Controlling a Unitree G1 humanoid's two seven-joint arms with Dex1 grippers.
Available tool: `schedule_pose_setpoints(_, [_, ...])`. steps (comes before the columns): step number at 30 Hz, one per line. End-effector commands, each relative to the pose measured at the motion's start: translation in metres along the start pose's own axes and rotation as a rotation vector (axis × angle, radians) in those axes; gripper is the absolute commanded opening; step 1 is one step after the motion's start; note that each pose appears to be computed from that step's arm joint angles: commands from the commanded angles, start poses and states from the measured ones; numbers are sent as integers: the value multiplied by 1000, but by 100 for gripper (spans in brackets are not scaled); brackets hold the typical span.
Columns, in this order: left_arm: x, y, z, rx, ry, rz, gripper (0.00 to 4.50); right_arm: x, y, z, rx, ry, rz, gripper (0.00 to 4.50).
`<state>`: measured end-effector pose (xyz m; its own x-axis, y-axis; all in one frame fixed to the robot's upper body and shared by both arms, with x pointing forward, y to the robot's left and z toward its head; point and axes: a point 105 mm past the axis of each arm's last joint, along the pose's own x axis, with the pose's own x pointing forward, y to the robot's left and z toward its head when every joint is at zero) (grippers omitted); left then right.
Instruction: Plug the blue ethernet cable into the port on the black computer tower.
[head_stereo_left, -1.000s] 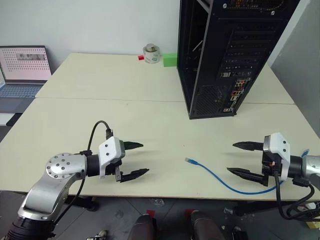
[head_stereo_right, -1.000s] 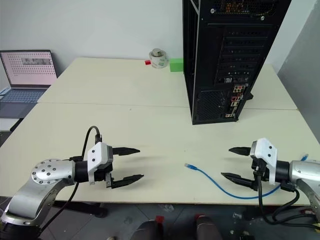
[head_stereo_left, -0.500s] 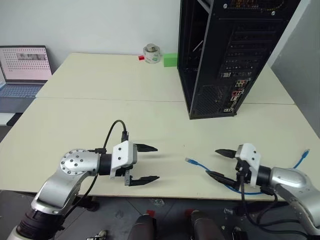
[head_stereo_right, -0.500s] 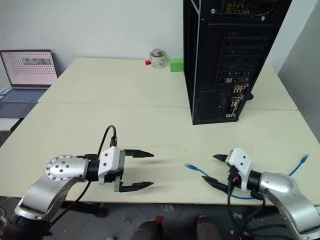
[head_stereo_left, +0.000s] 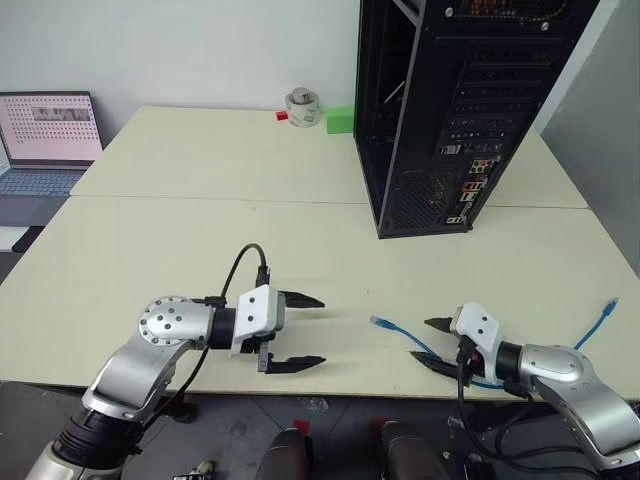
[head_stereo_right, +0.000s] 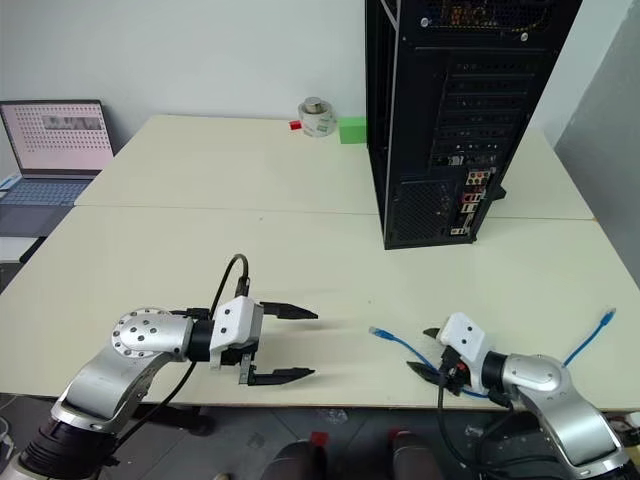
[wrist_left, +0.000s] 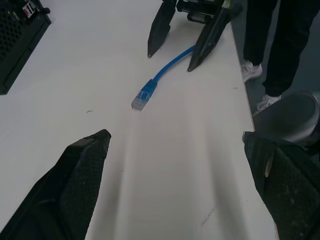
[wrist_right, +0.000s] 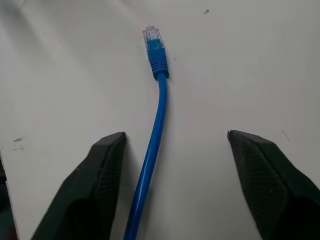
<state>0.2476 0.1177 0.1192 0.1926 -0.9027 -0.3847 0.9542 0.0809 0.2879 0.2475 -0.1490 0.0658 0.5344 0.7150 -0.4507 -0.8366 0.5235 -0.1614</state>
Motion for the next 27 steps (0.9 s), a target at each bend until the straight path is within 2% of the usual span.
schedule_pose_setpoints(1, [2, 2, 8, 30, -13, 12, 450, -1, -2, 1, -53, 12, 7, 244])
schedule_pose_setpoints(7, [2, 5, 6, 24, -10, 55, 450, 2, 3, 3, -195, 38, 50, 89])
schedule_pose_setpoints(11, [2, 10, 0, 44, 15, 79, 450, 4, 3, 9, -240, 25, 56, 4])
schedule_pose_setpoints(21, [9, 26, 4, -3, -42, 95, 450, 13, 9, 64, -340, -93, 110, 4])
schedule_pose_setpoints(27, [16, 31, 6, -46, -62, 90, 450, 20, 11, 76, -358, -110, 137, 4])
